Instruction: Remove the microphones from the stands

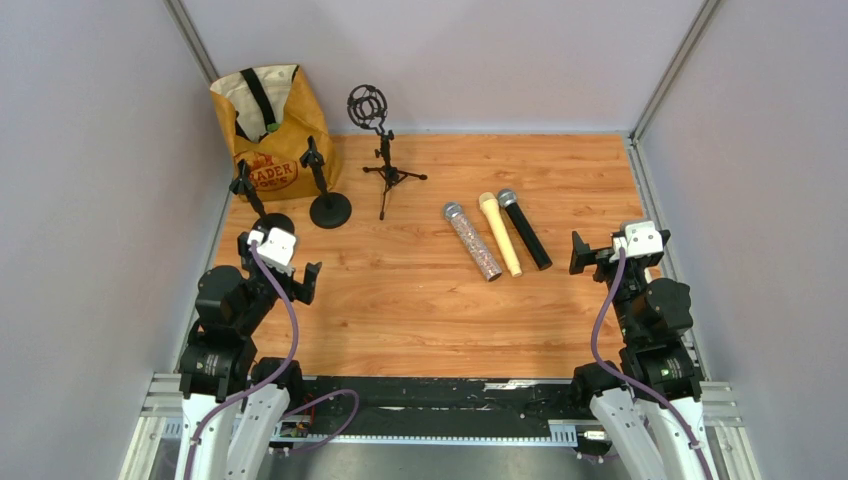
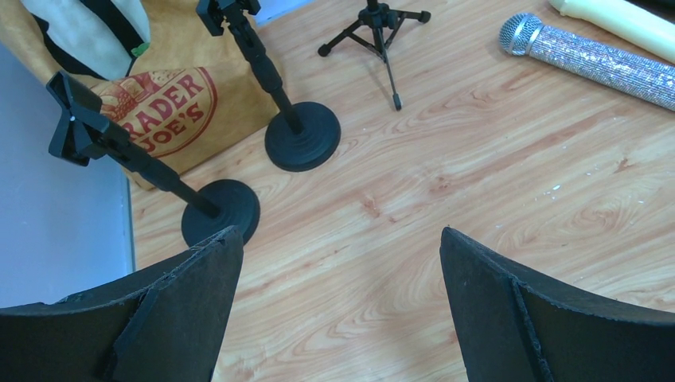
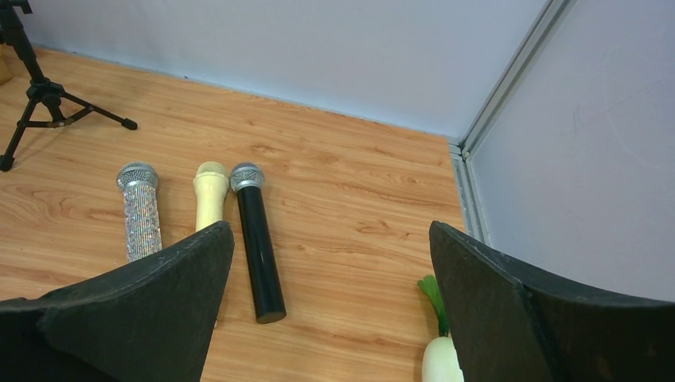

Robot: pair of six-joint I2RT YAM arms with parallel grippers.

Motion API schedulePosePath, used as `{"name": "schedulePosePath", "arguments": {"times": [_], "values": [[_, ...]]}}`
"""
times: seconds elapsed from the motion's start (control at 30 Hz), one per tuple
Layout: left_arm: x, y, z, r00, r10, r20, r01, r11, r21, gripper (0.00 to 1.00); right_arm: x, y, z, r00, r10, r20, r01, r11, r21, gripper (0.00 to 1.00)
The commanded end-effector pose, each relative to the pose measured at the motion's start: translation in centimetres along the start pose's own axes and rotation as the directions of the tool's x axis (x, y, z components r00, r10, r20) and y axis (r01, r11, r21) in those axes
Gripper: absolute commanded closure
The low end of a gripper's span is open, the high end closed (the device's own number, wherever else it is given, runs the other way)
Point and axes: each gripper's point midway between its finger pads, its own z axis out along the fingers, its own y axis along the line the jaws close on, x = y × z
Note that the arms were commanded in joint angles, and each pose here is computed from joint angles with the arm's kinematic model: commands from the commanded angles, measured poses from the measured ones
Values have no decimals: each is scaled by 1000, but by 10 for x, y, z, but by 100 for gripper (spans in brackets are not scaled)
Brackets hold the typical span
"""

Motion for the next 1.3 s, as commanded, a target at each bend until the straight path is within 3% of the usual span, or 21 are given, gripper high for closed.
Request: {"name": "schedulePosePath", "arguments": {"times": [0.0, 1.27], "values": [[3, -3, 2, 1000, 10, -7, -10, 1000, 20, 0, -2, 1, -1, 1000, -13, 12, 13, 1000, -9, 0], [4, -6, 2, 1000, 15, -7, -14, 999, 40, 0, -2, 1, -3, 1000, -19, 15, 19, 1000, -10, 0]]}}
